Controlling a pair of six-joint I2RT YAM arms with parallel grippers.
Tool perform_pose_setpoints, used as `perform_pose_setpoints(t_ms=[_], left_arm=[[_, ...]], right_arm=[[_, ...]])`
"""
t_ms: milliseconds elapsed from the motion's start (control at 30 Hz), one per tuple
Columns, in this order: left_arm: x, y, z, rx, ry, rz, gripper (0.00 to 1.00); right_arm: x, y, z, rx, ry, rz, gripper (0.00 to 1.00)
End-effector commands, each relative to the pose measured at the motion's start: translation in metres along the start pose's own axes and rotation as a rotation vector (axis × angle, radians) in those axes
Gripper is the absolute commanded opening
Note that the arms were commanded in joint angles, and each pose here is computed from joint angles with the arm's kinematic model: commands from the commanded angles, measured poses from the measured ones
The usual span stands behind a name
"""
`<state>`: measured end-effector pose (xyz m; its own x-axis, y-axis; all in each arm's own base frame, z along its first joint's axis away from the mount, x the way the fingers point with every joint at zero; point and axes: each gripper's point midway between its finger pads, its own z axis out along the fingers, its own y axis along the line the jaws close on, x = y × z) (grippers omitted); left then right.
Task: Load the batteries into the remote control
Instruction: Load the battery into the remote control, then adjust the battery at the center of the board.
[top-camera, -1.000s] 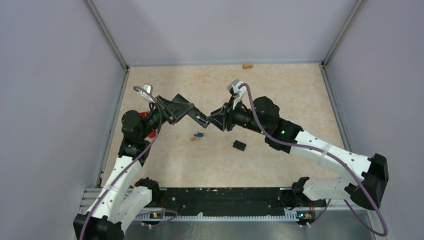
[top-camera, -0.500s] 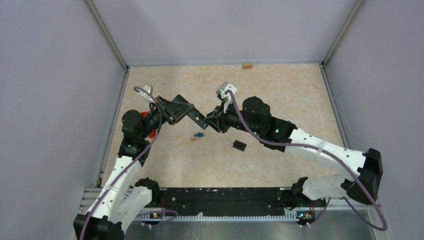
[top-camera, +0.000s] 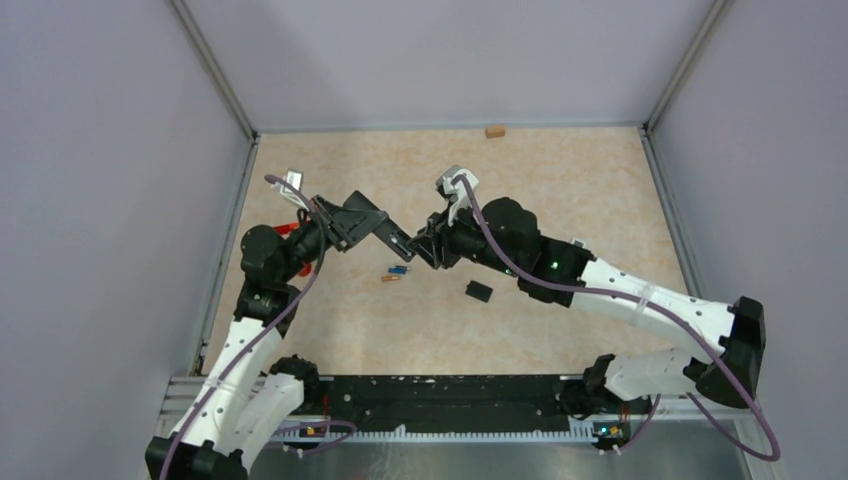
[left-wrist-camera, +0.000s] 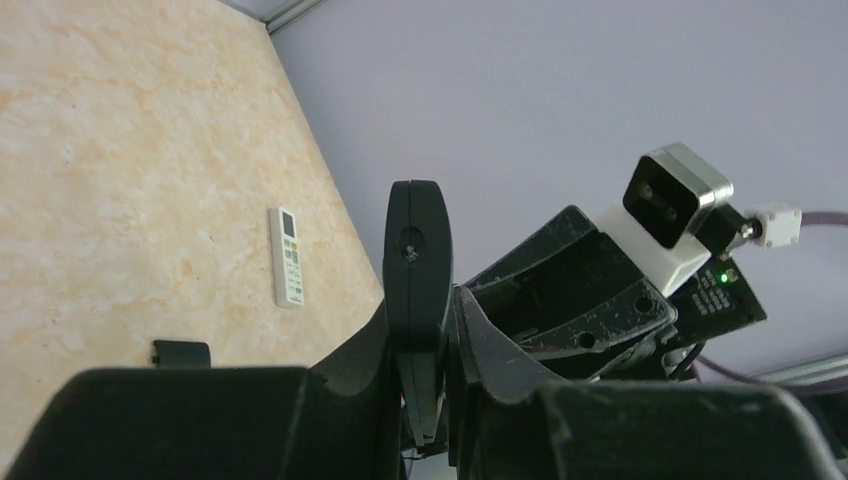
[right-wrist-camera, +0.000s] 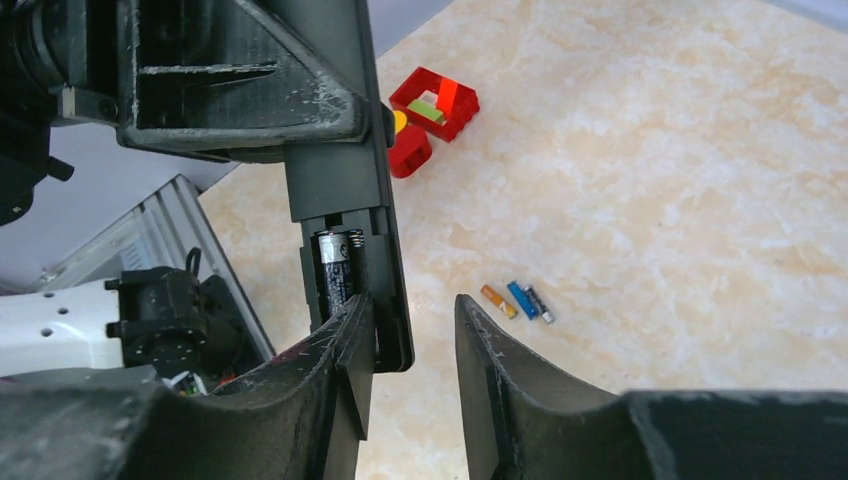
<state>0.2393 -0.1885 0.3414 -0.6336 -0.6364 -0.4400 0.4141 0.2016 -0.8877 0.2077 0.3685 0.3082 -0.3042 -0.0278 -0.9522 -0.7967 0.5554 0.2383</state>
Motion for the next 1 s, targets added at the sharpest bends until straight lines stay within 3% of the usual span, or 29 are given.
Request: perform_pose_setpoints(t_ms=[0,233,433,667,967], left_arm=[[0.003,-0.028,-0.012,0.127,-0.011,0.233,0.0],[0.008,-0.017,-0.014,0.103,0.012,0.355,0.0],[-0.006,0.026,-0.014,-0.128,-0.044,0.34,0.0],[-0.027,0.071,-0.032,-0.432,-0.135,0.327,0.0],[-0.048,0.076,-0.051,-0.586,-0.199,0.392,0.0]], right_arm=[[-0.032,0.001,-0.018,0.058,-0.031,0.068,0.39],[-0.048,0.013,-0.036,0.025,-0.04,0.174,0.55],[-0.038,-0.01,-0.034,0.115,-0.019,0.277,0.58],[0.016,-0.069,0.003,0.256,0.104,0.387,0.53],[0.112,-0.073,0.076,0.1,0.351,0.195,0.49]])
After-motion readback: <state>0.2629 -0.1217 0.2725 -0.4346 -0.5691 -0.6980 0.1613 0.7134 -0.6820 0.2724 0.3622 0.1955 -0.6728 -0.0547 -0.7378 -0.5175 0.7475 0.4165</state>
